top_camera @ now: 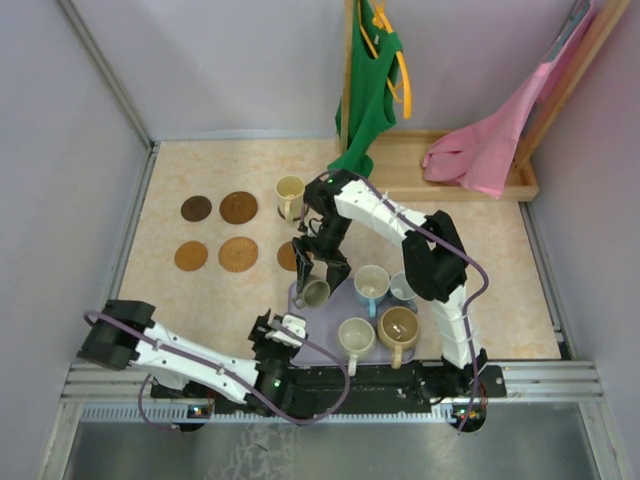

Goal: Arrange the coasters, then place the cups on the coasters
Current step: Pick up the cup from the tray.

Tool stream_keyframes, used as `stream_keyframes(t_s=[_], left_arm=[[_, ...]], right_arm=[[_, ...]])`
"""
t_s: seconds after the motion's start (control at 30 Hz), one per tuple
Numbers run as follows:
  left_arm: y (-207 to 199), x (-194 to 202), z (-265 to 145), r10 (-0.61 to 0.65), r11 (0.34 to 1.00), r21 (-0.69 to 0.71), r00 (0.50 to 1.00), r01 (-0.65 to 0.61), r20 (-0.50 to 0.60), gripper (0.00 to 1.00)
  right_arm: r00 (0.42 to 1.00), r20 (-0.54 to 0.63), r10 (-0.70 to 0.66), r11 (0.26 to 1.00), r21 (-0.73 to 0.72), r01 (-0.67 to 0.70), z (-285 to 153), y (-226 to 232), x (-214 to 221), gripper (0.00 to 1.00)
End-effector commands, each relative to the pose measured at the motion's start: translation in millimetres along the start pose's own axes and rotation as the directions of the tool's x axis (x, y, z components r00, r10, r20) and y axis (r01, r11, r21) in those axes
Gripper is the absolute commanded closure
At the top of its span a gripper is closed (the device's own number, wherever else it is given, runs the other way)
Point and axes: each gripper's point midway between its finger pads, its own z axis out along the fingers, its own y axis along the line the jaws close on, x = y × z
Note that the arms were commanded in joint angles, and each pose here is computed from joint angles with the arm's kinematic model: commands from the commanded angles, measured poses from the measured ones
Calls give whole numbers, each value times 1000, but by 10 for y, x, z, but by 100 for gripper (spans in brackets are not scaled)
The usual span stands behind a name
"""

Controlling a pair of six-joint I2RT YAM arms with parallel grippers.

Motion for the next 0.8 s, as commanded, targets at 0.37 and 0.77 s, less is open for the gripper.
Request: stream_keyframes(t_s=[0.37,0.77], left_arm=[[323,-300,-83,-187,981,67,982,185,36,40],[165,-229,-129,-69,994,90,993,60,94,38]], right_arm=[[998,65,-20,999,-48,23,-305,232,224,100],[998,64,-16,996,-84,21,-377,296,303,100]])
